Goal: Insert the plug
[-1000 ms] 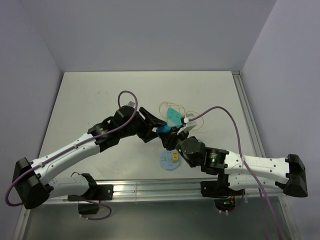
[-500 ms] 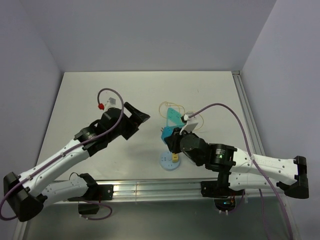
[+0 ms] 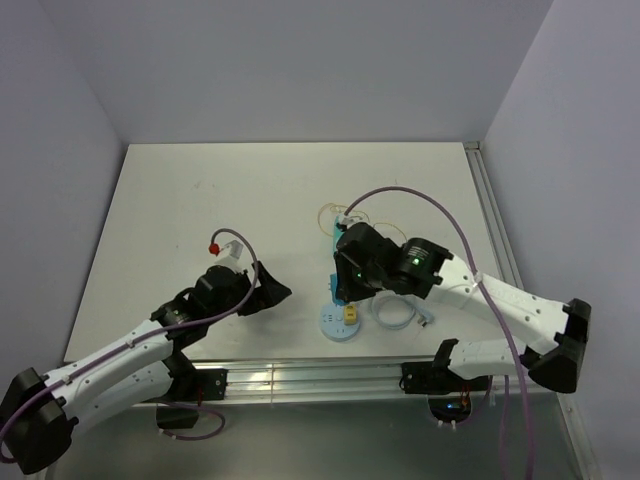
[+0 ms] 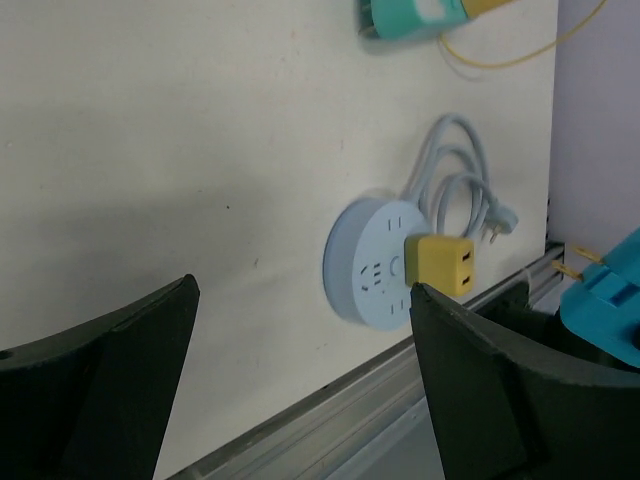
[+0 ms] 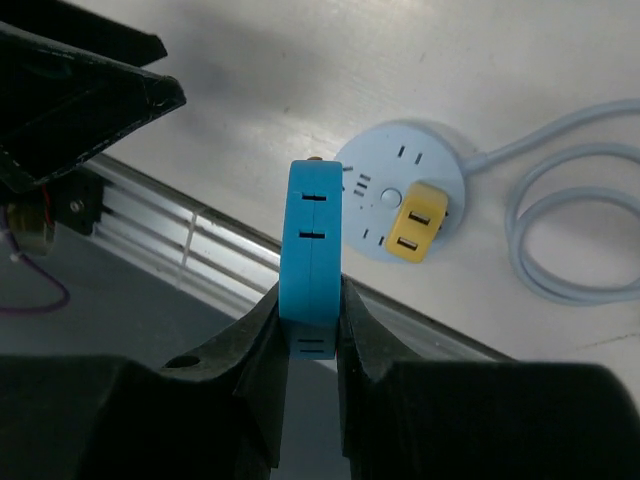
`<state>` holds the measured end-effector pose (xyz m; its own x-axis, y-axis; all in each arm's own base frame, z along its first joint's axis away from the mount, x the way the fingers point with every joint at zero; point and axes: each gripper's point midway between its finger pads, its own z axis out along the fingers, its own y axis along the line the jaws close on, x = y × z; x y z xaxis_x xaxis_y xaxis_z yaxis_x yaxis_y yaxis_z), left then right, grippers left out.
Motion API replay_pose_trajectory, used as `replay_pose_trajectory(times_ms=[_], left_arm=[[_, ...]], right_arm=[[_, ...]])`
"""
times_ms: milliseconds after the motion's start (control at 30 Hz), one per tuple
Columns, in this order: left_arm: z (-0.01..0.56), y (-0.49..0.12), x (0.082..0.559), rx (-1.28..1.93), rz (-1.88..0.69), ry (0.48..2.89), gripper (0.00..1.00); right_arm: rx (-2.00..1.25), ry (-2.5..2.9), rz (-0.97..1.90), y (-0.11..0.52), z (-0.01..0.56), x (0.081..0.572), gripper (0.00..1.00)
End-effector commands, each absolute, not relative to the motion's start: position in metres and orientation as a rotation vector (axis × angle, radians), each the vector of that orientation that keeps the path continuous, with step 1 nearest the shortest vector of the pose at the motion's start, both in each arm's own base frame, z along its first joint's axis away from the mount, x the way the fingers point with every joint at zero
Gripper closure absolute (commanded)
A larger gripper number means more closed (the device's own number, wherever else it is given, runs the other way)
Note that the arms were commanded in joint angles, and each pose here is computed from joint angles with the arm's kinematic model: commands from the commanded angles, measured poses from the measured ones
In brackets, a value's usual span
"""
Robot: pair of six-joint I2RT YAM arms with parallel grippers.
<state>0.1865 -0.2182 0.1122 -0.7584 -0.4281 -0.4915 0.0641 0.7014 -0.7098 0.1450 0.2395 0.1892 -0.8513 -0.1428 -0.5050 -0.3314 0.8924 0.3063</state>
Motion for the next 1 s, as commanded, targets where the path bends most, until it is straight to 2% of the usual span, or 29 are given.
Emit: replay_pose_trajectory(times_ms=[0,267,633,967], left_arm=[[0.142,-0.246,0.185,-0.058,-1.144,2.136,0.09],[0.127,-0.26,0.177,0.006,-1.228,2.153,0.13],[0.124,-0.264,0.181,0.048,-1.214,2.139,0.14],[0.121,-0.262,0.18,0.059,-1.204,2.135,0.14]], right_arm=[[-0.464,2.76,0.505,0.236,0.18,0.122,1.0],[-0.441,2.963,0.501,0.238,0.164,0.11,1.0],[-0.376,3.093,0.474,0.259,0.154,0.12,1.0],[-0.245,3.217,0.384,0.25,0.129,0.121,1.0]])
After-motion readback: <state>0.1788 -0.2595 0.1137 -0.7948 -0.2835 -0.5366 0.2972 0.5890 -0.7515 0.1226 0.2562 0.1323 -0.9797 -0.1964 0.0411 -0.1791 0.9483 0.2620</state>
